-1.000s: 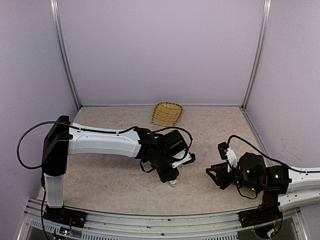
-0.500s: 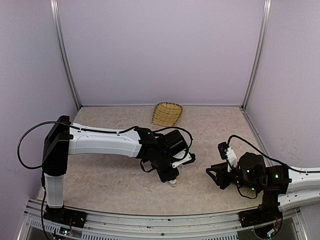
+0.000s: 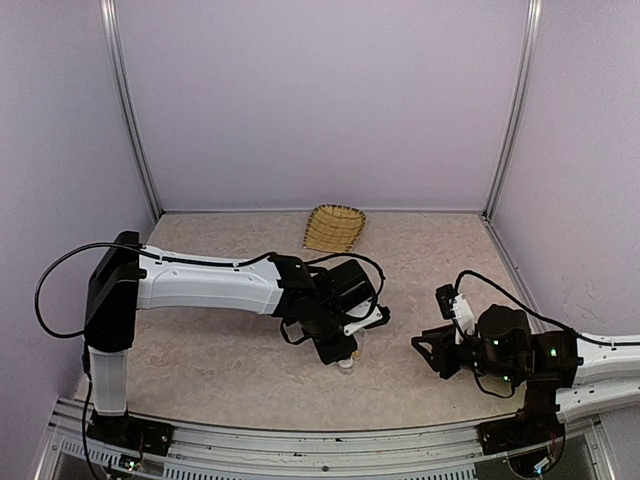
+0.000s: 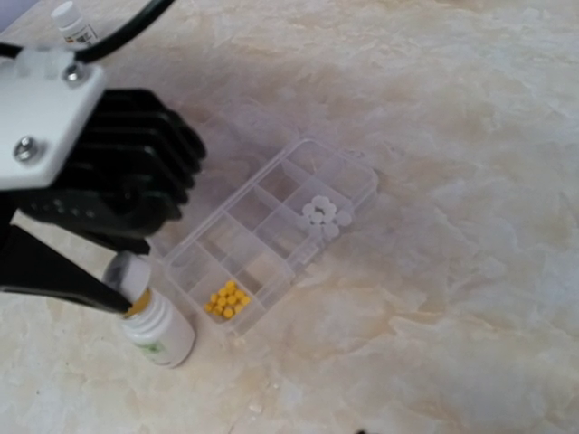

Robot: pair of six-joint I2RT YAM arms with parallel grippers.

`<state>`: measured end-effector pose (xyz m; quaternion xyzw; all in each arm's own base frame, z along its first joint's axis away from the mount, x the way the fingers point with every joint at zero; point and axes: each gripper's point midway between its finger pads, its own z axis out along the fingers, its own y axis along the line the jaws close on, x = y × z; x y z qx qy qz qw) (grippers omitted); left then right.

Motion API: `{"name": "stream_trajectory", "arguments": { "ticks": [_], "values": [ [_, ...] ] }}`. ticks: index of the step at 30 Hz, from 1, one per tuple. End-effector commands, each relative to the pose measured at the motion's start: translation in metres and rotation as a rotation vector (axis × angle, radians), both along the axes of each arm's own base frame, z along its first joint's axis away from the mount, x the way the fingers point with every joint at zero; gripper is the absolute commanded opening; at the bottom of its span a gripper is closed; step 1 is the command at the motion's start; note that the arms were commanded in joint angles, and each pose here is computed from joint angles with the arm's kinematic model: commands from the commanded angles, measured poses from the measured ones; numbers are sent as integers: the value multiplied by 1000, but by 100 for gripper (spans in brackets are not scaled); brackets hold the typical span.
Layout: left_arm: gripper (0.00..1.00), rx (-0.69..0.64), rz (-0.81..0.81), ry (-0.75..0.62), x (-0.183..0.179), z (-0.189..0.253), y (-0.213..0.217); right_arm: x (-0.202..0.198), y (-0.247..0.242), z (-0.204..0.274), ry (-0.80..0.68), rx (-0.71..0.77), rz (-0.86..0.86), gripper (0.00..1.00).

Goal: Sort the pills into containers

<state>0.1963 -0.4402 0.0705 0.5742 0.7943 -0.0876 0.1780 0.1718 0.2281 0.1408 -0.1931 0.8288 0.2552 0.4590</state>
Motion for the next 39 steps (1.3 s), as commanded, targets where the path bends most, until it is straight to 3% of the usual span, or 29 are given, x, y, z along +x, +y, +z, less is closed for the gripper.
{"name": "stream_trajectory", "arguments": {
  "ticks": [1,7,17,28,39],
  "values": [
    [21,-61,-11,-29,3,22,-12,1,-3,-3,2,2,-9,32],
    [21,-37,-28,-9,-2,15,-11,1,-3,-3,2,2,-11,38],
    [21,-23,-43,11,-8,9,-12,2,-3,-6,7,-6,-11,70],
    [21,13,-34,-11,-4,5,-7,1,-4,-4,7,3,-11,75],
    [22,14,-36,-17,-4,7,-9,3,-2,-4,3,-6,-8,85]
  ]
}}
